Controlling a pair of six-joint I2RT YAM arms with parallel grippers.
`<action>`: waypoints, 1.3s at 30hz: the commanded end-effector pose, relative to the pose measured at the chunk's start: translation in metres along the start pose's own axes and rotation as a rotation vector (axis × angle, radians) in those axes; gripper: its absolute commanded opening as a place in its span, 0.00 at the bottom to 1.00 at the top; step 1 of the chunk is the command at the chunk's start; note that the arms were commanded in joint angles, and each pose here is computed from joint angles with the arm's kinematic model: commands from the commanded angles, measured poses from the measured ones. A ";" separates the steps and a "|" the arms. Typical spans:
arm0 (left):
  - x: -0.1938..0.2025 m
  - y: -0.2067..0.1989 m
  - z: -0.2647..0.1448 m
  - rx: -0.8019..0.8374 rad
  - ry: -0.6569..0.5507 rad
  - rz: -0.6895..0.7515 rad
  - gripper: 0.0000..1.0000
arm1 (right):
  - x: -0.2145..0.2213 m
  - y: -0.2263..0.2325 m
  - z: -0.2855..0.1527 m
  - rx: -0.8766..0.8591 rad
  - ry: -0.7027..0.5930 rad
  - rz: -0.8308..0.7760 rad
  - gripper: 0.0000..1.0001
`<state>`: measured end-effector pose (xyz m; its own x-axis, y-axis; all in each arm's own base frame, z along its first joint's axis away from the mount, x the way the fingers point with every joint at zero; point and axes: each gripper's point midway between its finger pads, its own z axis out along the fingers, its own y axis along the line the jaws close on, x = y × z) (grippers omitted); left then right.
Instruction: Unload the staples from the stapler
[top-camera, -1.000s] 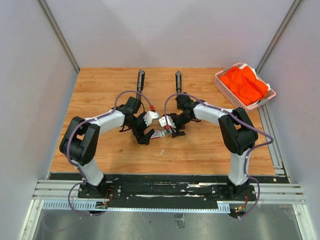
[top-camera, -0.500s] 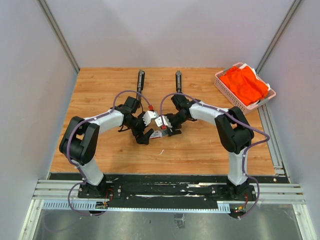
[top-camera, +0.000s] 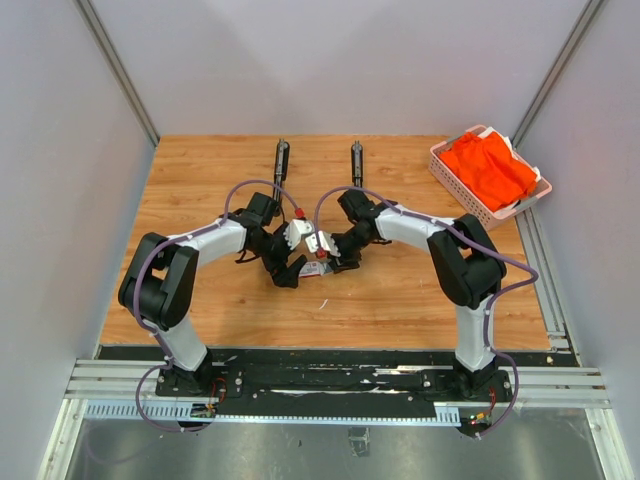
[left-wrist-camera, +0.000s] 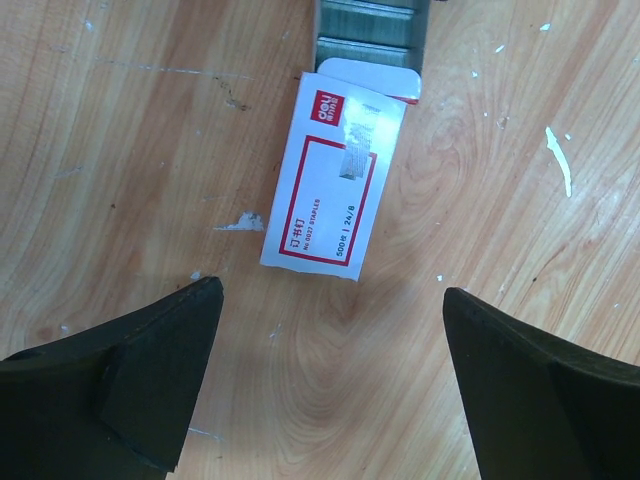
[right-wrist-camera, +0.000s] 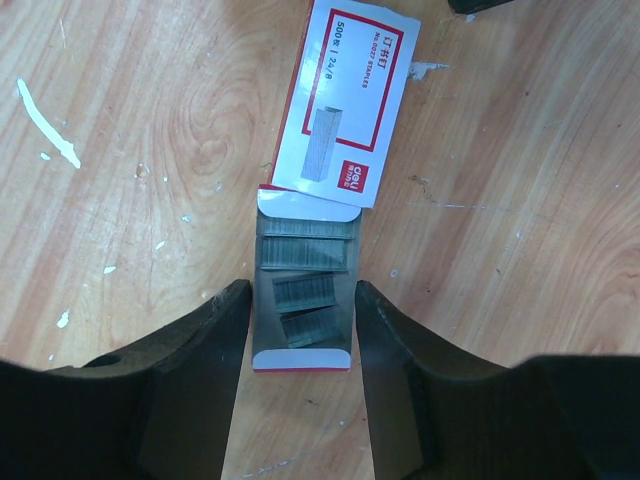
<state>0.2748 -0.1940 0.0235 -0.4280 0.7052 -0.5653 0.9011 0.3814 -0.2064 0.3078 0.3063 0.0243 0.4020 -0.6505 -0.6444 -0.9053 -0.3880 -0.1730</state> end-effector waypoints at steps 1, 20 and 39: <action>0.047 -0.039 0.007 0.135 0.147 -0.064 0.99 | 0.031 0.003 0.008 0.037 0.122 0.177 0.47; 0.045 -0.052 0.004 0.215 0.140 -0.073 0.98 | 0.035 -0.012 0.000 0.150 0.161 0.331 0.47; 0.044 -0.076 0.002 0.365 0.124 -0.100 0.98 | 0.047 -0.026 -0.006 0.260 0.224 0.459 0.46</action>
<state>0.2773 -0.1914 0.0279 -0.5142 0.6577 -0.5504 0.8573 0.4114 -0.3094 0.3074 0.3102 0.0214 0.2039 -0.7524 -0.6263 -0.9772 -0.1948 -0.0841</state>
